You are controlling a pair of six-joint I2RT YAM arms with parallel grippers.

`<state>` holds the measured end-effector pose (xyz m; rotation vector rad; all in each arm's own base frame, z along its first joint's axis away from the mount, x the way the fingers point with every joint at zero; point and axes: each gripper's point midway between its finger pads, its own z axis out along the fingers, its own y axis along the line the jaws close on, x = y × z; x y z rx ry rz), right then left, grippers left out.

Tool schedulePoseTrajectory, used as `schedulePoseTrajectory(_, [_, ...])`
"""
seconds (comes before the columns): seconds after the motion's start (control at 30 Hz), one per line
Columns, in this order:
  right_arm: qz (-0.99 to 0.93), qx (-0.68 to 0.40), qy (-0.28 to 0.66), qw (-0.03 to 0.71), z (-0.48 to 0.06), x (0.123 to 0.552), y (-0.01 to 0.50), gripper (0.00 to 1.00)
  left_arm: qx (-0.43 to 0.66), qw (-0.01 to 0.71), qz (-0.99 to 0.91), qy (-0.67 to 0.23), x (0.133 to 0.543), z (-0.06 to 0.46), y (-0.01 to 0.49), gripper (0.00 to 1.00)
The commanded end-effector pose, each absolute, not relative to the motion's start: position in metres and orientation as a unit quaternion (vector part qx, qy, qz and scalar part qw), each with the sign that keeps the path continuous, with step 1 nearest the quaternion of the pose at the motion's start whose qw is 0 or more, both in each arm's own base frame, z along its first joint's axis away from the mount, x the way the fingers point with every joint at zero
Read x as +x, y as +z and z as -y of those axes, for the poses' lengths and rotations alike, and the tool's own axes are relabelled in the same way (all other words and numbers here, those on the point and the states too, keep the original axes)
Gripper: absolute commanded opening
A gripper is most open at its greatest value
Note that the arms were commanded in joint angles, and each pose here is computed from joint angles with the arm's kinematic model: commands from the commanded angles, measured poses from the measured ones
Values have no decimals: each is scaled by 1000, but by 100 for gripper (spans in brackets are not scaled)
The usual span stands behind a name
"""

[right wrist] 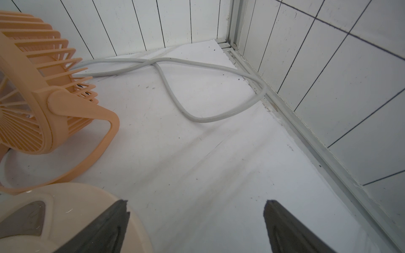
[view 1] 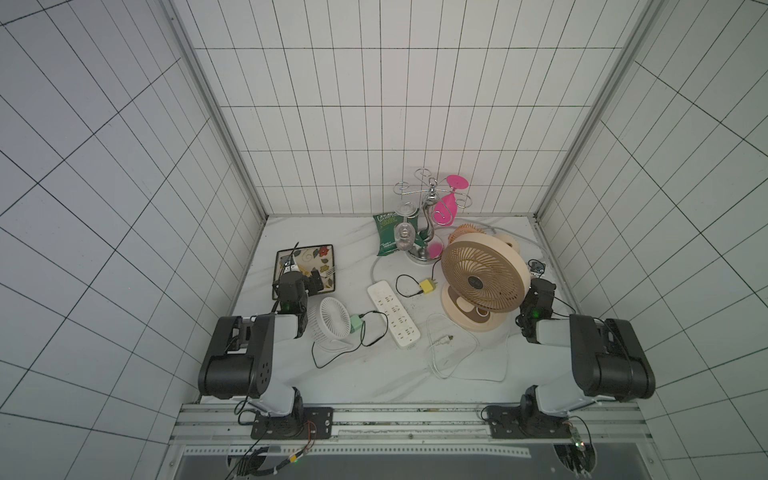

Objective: Unplug the desk fan from the power strip
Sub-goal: Reset both arms

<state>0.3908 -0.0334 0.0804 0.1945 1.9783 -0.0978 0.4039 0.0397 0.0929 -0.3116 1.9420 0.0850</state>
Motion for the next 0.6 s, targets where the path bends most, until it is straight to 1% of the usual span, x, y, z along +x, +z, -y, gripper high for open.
schedulePoseTrajectory(0.0, [-821,87,-47,562,38,398,93,99,-118,595,-794,39,412,-37,114,98])
schedulePoseTrajectory(0.57, [-822,87,-47,561,38,398,93,99,-118,595,-794,40,412,-37,114,98])
